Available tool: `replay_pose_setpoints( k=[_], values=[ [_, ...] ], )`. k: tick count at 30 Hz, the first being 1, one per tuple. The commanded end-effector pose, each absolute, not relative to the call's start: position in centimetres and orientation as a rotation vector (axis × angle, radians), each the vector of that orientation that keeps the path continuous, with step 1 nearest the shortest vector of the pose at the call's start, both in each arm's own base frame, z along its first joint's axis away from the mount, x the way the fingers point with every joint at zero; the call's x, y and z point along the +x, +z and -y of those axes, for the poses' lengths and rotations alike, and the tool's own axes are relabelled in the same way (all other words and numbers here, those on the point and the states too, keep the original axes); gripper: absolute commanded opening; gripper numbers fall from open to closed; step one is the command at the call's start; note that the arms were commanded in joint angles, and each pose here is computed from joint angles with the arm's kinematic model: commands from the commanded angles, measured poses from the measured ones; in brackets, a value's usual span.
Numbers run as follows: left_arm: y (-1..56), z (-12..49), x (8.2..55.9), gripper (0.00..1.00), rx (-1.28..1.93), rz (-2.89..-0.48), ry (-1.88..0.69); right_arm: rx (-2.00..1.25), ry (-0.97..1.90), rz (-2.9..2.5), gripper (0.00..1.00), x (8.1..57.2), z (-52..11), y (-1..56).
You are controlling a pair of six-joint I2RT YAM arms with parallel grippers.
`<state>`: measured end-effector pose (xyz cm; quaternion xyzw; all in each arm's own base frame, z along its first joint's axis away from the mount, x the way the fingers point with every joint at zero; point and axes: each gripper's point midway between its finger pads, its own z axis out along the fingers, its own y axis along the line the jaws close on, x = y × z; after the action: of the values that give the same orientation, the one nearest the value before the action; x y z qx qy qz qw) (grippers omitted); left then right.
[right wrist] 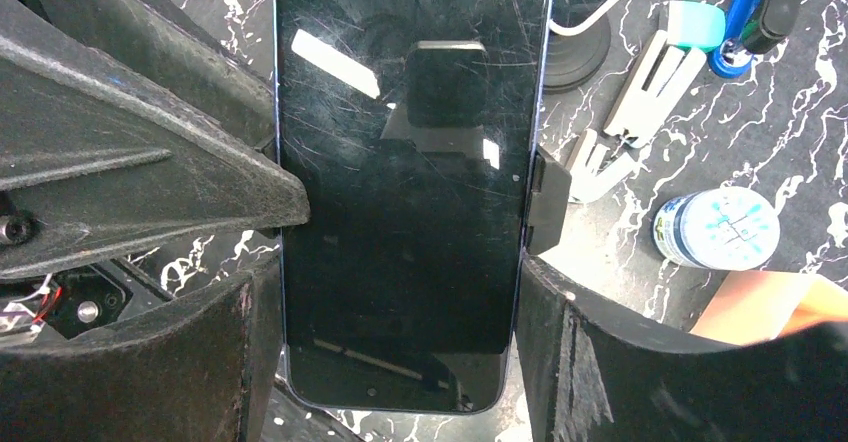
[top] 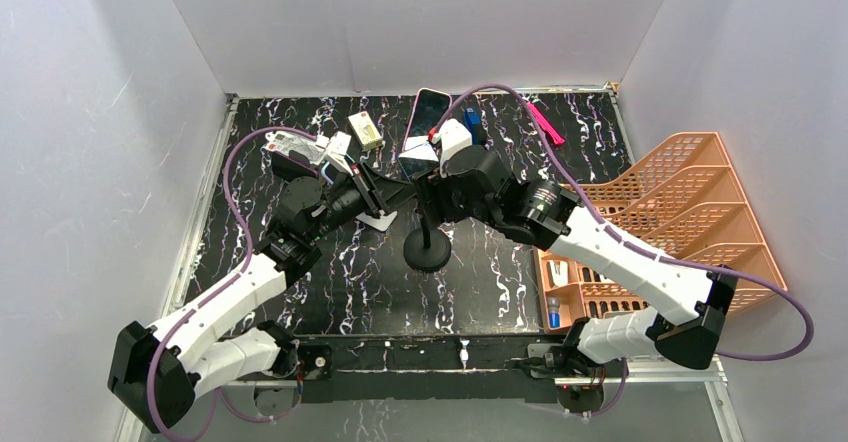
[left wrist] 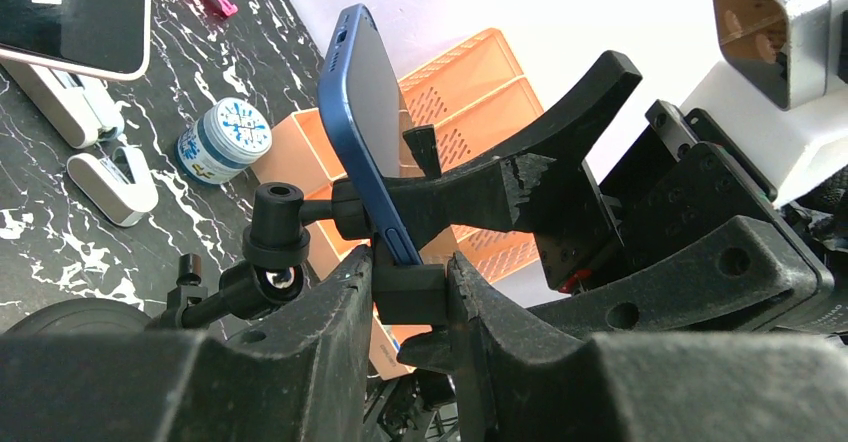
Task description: Remove the phone from the phone stand
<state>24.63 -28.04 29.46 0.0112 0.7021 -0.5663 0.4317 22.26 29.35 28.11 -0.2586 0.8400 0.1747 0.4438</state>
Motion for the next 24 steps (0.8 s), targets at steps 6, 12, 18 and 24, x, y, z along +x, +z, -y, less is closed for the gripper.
replay_pose_setpoints(
  k=[6, 12, 18, 24],
  values=[
    [28.5, 26.6, 24.3, 0.00, 0.076, -1.765, -1.365, -0.461, 0.313, -2.144, 0.00, 24.1, -23.7, 27.0],
    [28.3, 26.8, 24.3, 0.00, 0.086, -1.754, -1.419, -0.452, 0.392, -2.141, 0.00, 23.7, -24.1, 27.2],
    [28.0, 27.2, 24.5, 0.00, 0.091, -1.748, -1.446, -0.424, 0.497, -2.122, 0.00, 23.4, -24.9, 28.1],
    [28.2, 27.5, 24.2, 0.00, 0.107, -1.721, -1.487, -0.379, 0.604, -2.103, 0.00, 23.1, -25.5, 28.9]
  ],
)
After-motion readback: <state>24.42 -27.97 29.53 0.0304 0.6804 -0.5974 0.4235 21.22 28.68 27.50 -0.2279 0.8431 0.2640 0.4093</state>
